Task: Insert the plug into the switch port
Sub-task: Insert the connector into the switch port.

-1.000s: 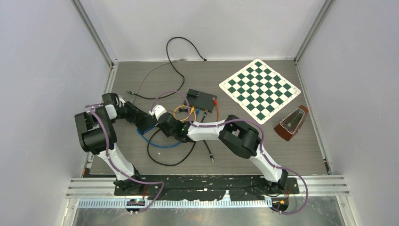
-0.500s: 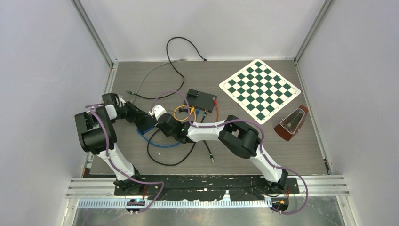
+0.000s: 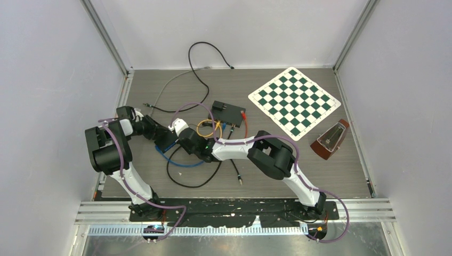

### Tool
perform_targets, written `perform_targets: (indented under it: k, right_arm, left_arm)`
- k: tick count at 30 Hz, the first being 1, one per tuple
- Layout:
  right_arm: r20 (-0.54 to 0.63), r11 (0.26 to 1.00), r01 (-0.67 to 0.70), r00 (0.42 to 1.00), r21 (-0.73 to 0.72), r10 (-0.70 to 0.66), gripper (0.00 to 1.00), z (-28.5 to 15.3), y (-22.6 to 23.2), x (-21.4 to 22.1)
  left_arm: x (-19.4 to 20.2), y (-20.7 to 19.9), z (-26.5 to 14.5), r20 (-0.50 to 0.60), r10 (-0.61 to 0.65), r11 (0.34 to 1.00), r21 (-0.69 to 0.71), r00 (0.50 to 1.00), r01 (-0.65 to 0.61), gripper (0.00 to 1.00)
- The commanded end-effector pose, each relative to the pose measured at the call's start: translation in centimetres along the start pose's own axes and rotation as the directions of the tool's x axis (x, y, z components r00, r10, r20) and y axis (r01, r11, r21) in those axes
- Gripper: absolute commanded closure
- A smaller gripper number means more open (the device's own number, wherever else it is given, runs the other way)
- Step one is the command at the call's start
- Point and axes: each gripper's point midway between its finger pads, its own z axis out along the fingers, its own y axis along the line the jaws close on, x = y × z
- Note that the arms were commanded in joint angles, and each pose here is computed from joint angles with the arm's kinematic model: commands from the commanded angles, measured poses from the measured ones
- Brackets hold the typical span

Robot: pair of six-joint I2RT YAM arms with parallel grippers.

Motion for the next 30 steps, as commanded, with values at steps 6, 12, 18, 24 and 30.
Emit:
perform_targets:
  k: [6, 12, 18, 24, 30]
  right_arm:
    - [0.161, 0.998, -0.006, 0.987, -0.067, 0.017, 0.95, 0.1, 0.7, -5.3]
    - [0.199, 0.993, 0.056, 0.979, -0.104, -0.035, 0.95, -0.2, 1.0, -6.5]
    - [0.227, 0.993, 0.078, 0.972, -0.091, -0.056, 0.95, -0.1, 0.5, -6.8]
    - [0.276, 0.996, 0.085, 0.959, -0.042, -0.07, 0.95, 0.3, -0.3, -7.7]
    - [0.31, 0.997, 0.072, 0.949, -0.033, -0.059, 0.95, 0.7, -0.9, -8.4]
  left_arm:
    - [1.3, -2.0, -0.1, -0.092, 0.071, 0.994, 0.086, 0.993, -0.063, 0.73]
    - [1.8, -2.8, -0.4, -0.162, 0.125, 0.989, 0.103, 0.979, -0.109, 0.73]
    - [2.7, -2.8, -0.2, -0.221, 0.147, 0.987, 0.095, 0.964, -0.129, 0.75]
    - [3.7, -2.3, -0.1, -0.243, 0.139, 0.989, 0.082, 0.96, -0.123, 0.77]
    - [4.3, -2.2, -0.5, -0.262, 0.14, 0.989, 0.081, 0.955, -0.122, 0.79]
